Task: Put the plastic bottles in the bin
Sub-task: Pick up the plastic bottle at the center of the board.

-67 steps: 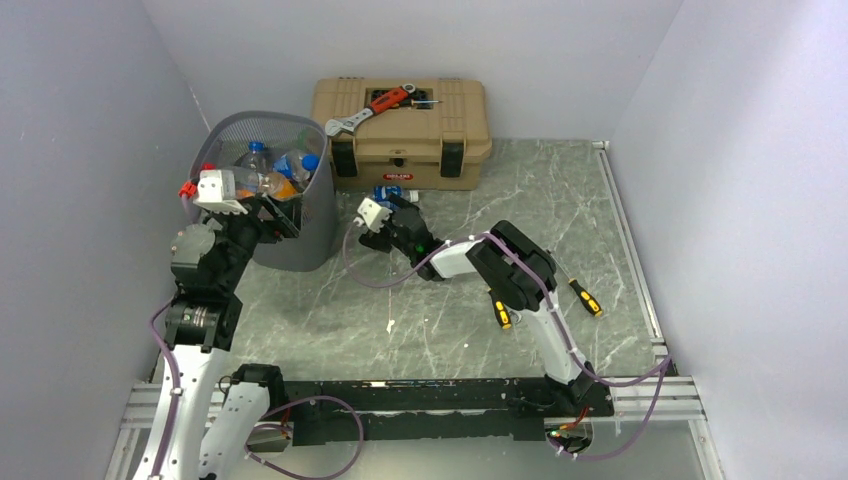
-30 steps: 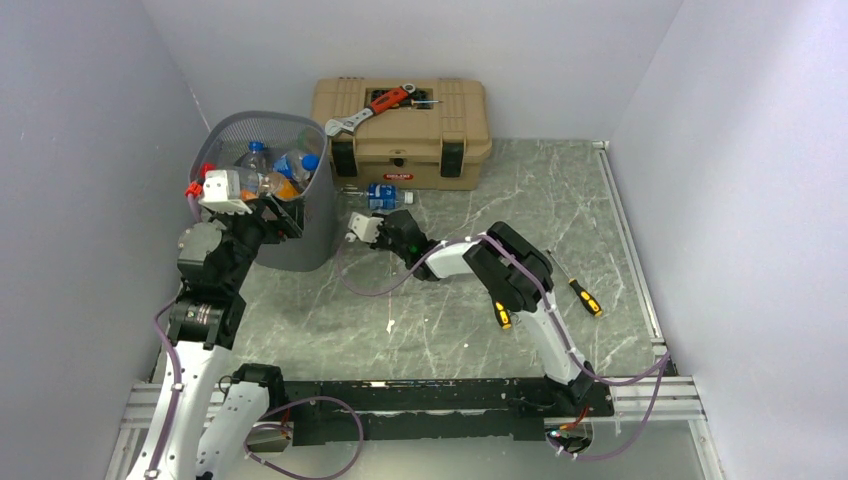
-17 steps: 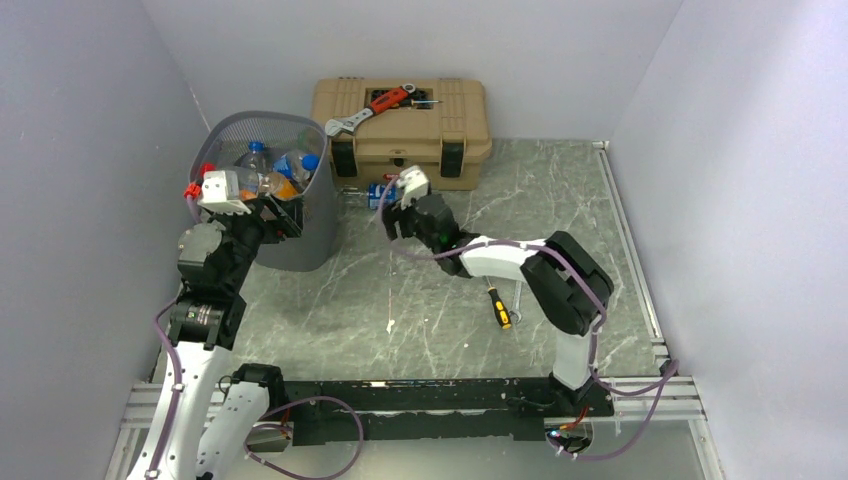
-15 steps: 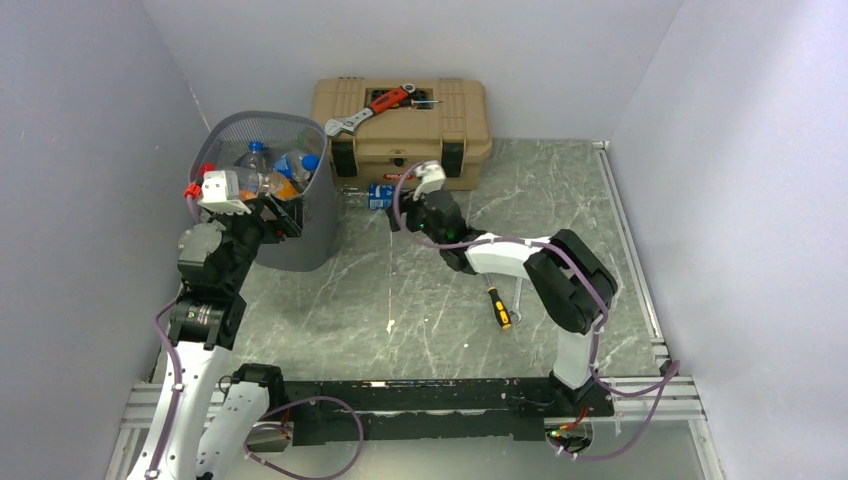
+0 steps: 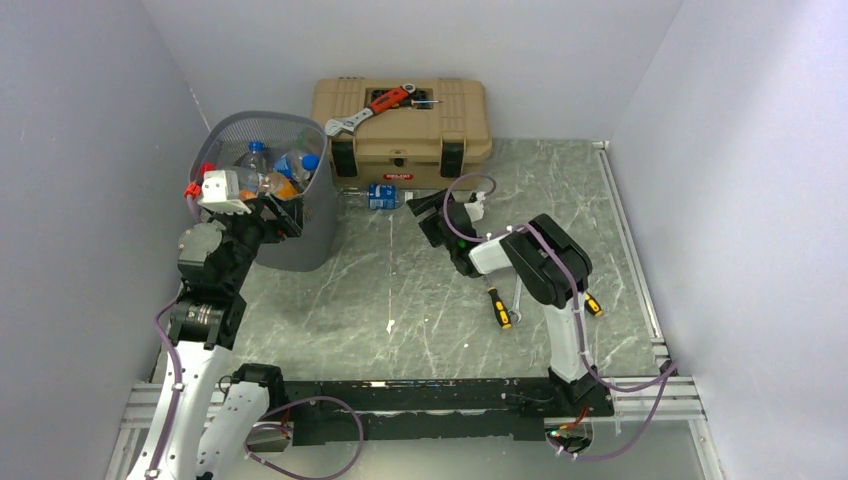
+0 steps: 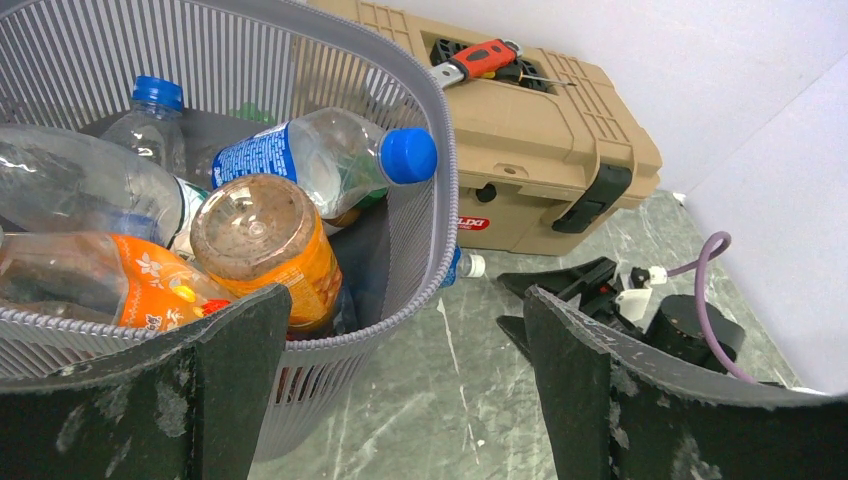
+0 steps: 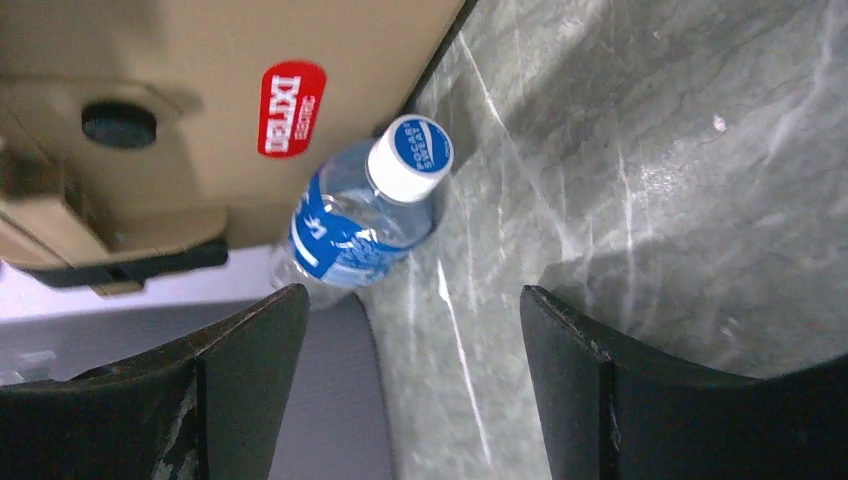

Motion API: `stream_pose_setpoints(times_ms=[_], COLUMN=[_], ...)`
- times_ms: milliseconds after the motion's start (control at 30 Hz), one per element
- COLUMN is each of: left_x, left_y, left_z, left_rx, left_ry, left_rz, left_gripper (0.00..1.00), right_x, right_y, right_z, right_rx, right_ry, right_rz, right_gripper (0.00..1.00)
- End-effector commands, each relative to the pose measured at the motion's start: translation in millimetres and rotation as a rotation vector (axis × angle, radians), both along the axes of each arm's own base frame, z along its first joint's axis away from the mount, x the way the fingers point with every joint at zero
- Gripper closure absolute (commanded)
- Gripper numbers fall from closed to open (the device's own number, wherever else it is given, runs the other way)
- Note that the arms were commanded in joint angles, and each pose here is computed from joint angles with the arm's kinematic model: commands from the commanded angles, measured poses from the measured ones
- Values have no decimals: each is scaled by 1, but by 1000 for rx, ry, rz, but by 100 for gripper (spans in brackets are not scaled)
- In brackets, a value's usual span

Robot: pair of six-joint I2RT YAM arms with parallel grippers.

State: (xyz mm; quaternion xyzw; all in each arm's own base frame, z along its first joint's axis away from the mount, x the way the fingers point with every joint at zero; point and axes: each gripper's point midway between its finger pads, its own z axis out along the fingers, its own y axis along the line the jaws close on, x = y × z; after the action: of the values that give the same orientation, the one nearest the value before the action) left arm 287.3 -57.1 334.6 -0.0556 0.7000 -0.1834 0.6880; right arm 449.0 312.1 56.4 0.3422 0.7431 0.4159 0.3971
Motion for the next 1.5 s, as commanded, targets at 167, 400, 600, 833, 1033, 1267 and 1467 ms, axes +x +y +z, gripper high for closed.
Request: stream_pose_setpoints(times_ms=[167, 400, 600, 833, 1033, 1267, 1467], left_x=[3, 4, 3, 2, 2, 1, 1], left_y=[-2, -3, -4, -5, -5, -4, -5], left_z=[-1, -3, -4, -3, -5, -3, -3], left_rx=[-30, -33, -34, -36, -36, -38, -40], left_ry=[2, 11, 14, 15, 21, 16, 16], left_rz=[-6, -10, -12, -15, -14, -9, -11], left_gripper=[8, 8, 8, 8, 8, 8, 8], right_x=[43, 57, 64, 56, 56, 56, 55], right_y=[-4, 1, 6, 22, 30, 24, 24], right_z=[-19, -41, -55, -64, -72, -82, -96], right_rx=[366, 388, 389, 344, 200, 85, 96], right_ry=[154, 204, 233, 263, 292, 298, 315], right_rz=[-271, -314, -324, -277, -259, -280, -291], right_gripper=[19, 23, 27, 31, 34, 39, 42])
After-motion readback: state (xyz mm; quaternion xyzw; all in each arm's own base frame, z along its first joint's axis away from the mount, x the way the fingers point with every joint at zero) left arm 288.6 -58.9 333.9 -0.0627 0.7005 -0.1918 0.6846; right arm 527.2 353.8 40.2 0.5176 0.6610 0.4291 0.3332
